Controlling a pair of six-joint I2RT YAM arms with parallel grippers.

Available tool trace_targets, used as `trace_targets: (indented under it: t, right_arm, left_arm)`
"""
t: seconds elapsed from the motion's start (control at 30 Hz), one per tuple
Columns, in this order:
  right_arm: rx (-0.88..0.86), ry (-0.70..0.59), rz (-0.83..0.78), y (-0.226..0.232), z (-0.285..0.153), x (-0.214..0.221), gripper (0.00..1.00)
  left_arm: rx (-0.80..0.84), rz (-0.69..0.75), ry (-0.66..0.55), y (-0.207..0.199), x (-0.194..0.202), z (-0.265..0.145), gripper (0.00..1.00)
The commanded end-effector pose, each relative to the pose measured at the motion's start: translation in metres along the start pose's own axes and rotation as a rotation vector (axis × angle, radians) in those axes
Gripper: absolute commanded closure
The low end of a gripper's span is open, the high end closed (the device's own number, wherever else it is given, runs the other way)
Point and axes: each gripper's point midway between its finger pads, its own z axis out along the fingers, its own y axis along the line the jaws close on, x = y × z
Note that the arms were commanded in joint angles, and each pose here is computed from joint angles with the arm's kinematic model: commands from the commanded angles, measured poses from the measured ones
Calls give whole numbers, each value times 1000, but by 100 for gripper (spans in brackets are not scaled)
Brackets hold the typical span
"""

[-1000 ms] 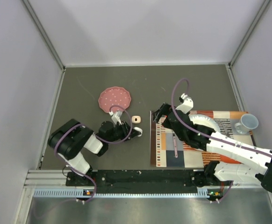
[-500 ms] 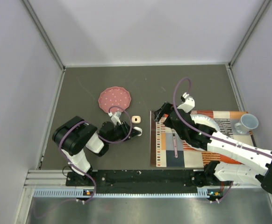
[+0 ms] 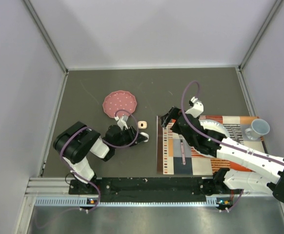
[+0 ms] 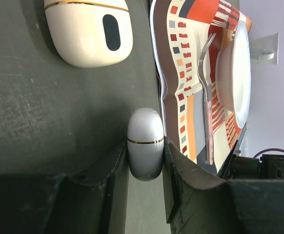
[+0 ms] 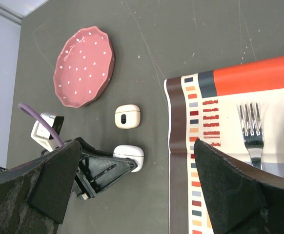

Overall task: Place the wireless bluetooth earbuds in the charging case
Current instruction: Place the charging case with the earbuds at the center of the board.

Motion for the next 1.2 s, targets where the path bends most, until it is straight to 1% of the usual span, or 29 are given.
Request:
trace_targets:
  t: [0.0,0.13,0.2,0.23,0.27,0.37,0.43,0.5,0.57,0.73,0.83,0.9,0.93,0.97,1.03,1.07,1.1,1.13,1.17]
  right_arm:
    - [-7,-21,25,-1,-3,-7,1]
    - [-7,-17,24,-1,-3,-6,1]
    - [-9,-17,24,-1,-3,-6,1]
    - [-7,-16,24,-1,-3,-6,1]
    - [-9,-15,24,-1,-3,-6,1]
    - [-7,-16,24,-1,-3,-6,1]
    - [-8,-16,27,-1,-3,-6,1]
    - [-12,-14,25,0,-3,-6,1]
    - [-13,-13,27,0,-4,-6,1]
    - [-7,-19,34,-4,-5,-6,1]
    - [-8,-20,35,-4,-5,-6,1]
    - [-5,-17,34,-5,-5,-5,1]
    - [-7,-19,33,-5,-5,-6,1]
    - [-7,-19,33,-5,-5,-6,1]
    - [-7,-17,27,-5,-6,-6,1]
    - [-4,-19,23,-6,-6,-6,1]
    - [-1,-16,22,-7,-6,-5,1]
    - [2,-20,18,-9,-6,-5,1]
    - [2,-20,16,-9,-6,-5,1]
  left_arm:
    - [-13,46,-15,-5,-10,2,66]
    - [-61,62,3,1,-9,2,62]
    - [-108,50,-16,10,-11,-2,55]
    - [-112,53,-20,11,-11,-3,49]
    - [-113,59,-11,11,-9,-4,47]
    - [-115,67,24,10,-7,0,46]
    - [-110,64,25,10,-7,0,46]
    - [-122,65,26,12,-6,-1,41]
    - [-127,76,25,12,-8,-1,40]
    - [-202,115,37,21,-8,-11,38]
    - [-256,142,24,28,-11,-20,38]
    - [-289,175,-21,29,-21,-27,38]
    - [-320,181,-18,34,-20,-32,38]
    - [-361,203,-44,39,-26,-37,38]
    - [-378,241,-93,34,-37,-46,36]
    - [-426,258,-80,40,-36,-54,35]
    - [-435,289,-142,33,-50,-62,35]
    - [-450,306,-158,32,-54,-67,34]
    - [-483,332,-153,34,-55,-75,31]
